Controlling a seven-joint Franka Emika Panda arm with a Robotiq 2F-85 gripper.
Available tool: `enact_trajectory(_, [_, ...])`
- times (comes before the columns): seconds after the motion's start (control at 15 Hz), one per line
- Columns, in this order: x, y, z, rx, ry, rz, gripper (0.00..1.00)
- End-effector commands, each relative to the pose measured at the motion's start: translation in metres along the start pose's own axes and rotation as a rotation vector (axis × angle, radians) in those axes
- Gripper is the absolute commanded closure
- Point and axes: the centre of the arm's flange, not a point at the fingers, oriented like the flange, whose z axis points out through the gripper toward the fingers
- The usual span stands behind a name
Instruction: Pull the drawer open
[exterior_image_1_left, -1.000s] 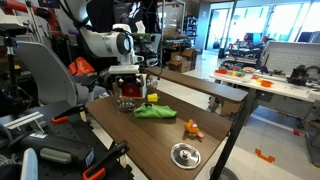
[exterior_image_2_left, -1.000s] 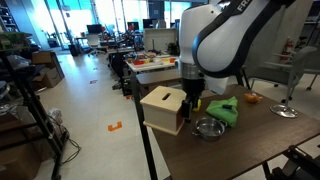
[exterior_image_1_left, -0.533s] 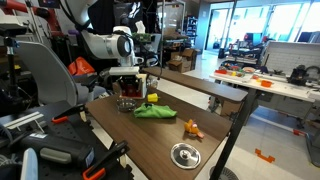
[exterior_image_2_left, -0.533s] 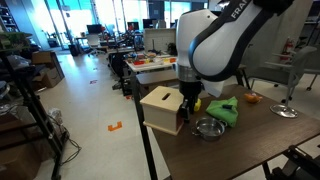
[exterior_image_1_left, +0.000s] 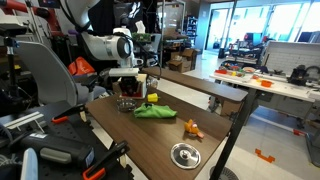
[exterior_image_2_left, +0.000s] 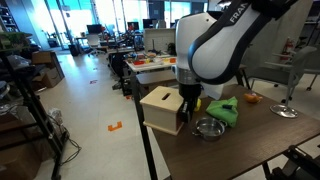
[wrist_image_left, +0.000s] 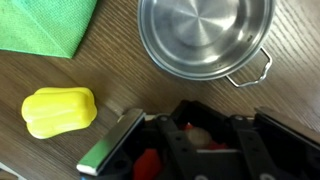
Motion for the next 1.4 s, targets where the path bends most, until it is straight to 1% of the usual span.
enact_trajectory(0.0, [0.004,0.005,0.0,-0.006,-0.01,-0.008,0.98])
enact_trajectory(0.47, [-0.017,0.009,0.0,-0.015,-0.031,0.0,0.98])
enact_trajectory(0.87, [-0.039,0.018,0.01,-0.03,-0.072,0.014,0.98])
enact_trajectory(0.93, [-0.04,0.019,0.01,-0.031,-0.077,0.018,0.88])
enact_trajectory(1.0, [-0.041,0.019,0.01,-0.031,-0.081,0.018,0.64])
enact_trajectory(1.13, [-0.04,0.018,0.005,-0.028,-0.071,0.011,0.61])
enact_trajectory(1.33, [-0.04,0.01,-0.011,-0.031,-0.04,0.001,0.41])
